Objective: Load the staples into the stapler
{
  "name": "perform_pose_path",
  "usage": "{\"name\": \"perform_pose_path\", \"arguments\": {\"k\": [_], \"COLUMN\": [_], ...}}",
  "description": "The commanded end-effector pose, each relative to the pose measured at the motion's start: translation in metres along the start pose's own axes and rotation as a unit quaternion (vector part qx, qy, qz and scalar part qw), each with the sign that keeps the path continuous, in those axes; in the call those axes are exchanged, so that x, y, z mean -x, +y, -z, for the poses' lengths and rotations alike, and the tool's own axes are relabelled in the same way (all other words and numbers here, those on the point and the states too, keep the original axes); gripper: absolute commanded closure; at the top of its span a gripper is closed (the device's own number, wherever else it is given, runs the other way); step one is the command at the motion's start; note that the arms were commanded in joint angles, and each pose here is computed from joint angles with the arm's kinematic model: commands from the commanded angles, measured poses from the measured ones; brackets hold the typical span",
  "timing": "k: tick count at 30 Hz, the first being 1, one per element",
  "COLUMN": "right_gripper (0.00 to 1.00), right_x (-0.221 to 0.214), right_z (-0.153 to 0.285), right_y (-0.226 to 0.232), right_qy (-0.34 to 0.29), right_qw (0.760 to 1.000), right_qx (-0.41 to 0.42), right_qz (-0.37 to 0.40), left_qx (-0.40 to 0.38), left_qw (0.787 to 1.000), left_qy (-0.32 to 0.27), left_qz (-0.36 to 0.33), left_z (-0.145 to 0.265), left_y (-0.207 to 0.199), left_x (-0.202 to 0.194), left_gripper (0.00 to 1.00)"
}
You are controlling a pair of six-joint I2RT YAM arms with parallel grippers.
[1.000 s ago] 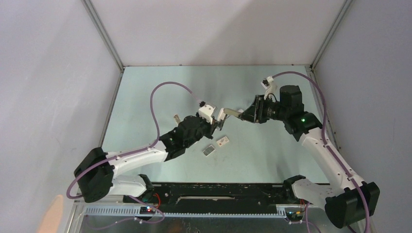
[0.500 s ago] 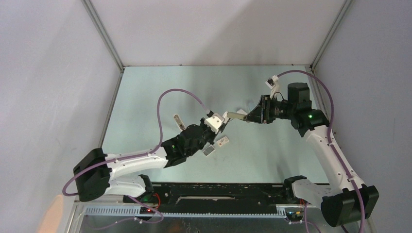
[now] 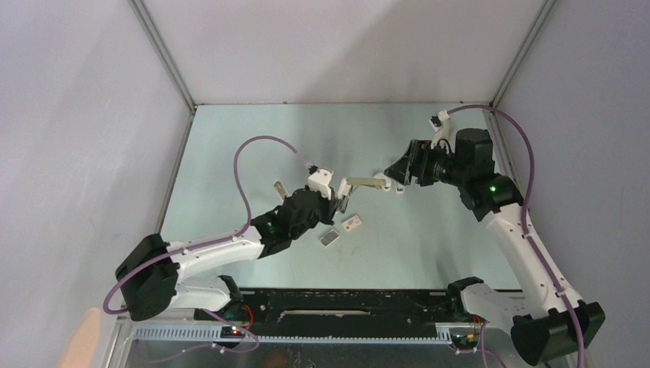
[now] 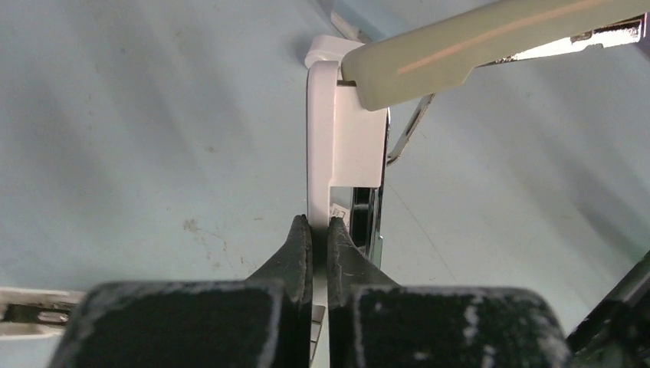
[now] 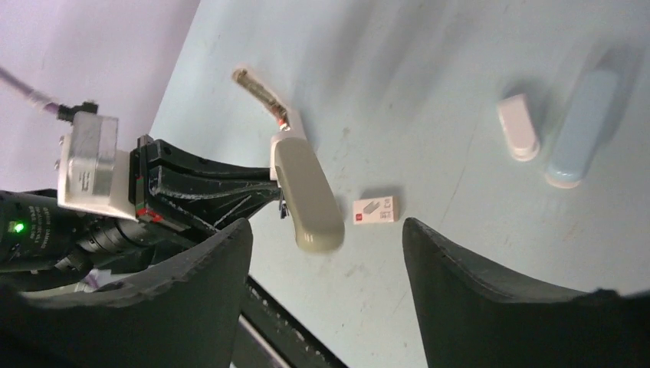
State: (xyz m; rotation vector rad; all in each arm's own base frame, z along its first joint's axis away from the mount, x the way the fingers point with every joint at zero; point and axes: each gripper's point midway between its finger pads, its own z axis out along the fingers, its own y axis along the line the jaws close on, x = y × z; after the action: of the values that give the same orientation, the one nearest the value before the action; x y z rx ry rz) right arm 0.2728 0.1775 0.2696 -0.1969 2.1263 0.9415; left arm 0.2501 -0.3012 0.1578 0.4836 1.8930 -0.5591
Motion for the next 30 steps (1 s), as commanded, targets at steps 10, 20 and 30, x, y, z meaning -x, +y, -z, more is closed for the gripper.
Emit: {"name": "perform_pose_path", "arguments": {"k": [10,20,30], "right_gripper": [0.22,0.29,0.47], "right_x": [-0.005,-0.031,-0.044], "right_z": [-0.012,-0.066,-0.092], "right_y": [0.028,0.049,0.045], "right_qy": [-0.161,-0.165,-0.174], "right_qw": [0.985,0.981,0.976], "right_qx": [-0.059,-0.082,-0.12], "right_qz": [0.031,0.058,0.058], "left_qx": [-0.083,-0.139,-0.145], "left_qw": [0.957,0.923,0.917], "left_qy": [-0.015,-0.015,-0.028], "left_qz": [0.278,0.357,0.37], "left_z": [-0.004,0.004,0.012], "left_y": [-0.017,-0.036,-0.035], "left_x": [0.029,0.035,0.037], "left_gripper": [1.0,1.0,1.0]}}
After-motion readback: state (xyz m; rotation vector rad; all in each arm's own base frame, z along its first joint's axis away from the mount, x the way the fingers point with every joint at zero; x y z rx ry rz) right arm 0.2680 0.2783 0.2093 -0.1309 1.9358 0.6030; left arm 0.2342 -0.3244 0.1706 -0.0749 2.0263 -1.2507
